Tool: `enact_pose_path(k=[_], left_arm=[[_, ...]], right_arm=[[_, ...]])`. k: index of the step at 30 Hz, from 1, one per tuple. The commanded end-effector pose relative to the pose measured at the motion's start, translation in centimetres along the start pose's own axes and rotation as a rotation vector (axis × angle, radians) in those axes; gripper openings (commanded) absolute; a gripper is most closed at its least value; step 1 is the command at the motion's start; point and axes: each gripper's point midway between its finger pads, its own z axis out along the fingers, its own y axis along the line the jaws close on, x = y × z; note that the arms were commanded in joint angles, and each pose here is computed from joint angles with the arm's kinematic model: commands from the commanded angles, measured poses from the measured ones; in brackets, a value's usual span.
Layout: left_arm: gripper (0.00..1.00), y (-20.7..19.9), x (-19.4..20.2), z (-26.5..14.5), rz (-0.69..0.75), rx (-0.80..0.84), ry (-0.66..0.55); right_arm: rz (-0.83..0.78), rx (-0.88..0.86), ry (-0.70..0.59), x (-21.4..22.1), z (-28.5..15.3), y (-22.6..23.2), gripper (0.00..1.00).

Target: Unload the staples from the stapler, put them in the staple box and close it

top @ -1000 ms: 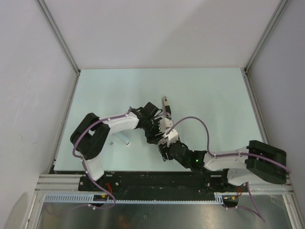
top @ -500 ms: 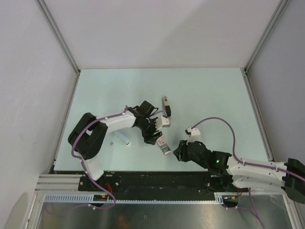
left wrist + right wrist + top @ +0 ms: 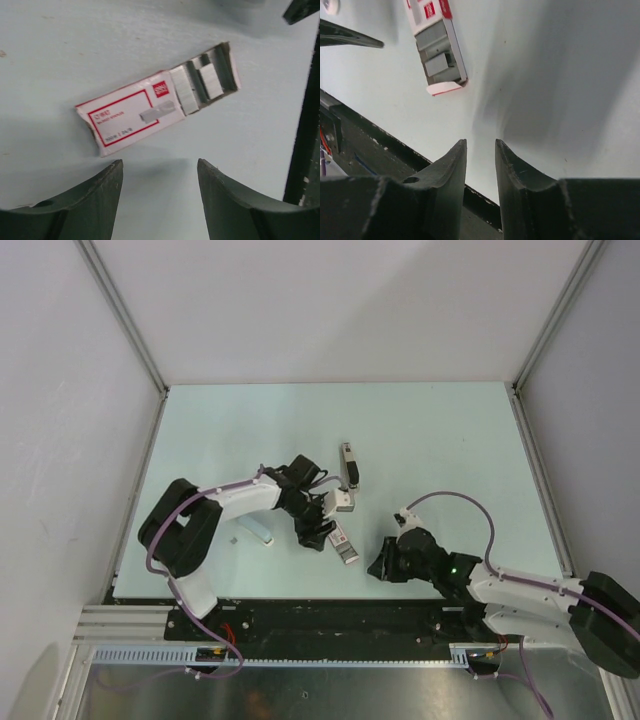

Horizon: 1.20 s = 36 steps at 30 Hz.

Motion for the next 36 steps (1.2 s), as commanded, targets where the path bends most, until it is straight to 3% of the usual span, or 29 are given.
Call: enact_pose_path(k=[1,7,15,24,31,36], left_arm=[[0.66,-4.6,3.3,0.1,-0.071,0.152,0.086],[0.66,-5.3,2.9,-0.4,-0.051,0.168,0.075],[0.69,0.7,-1.6,-3.6,-0.085,0.038,-0.063],[0.72,4.8,-2.6,-2.0,-0.119,0.013,-0.055],[0.74,4.8,-1.6,-0.7,-0.137,0.033,-0.035],[0.76,2.8,-2.2,-1.0,-0.064,0.088,-0.076]], right_arm=[[0.003,-0.101,0.013,-0.9,0.6,3.1,0.34],[-0.002,-0.132,0.031,-0.8,1.2,3.8,0.34],[-0.013,-0.111,0.037,-0.9,2.5,3.8,0.33],[-0.029,-0.084,0.032,-0.7,3.1,3.3,0.33],[-0.034,-0.081,0.026,-0.7,3.4,3.2,0.33],[-0.034,-0.092,0.032,-0.6,3.7,3.3,0.33]])
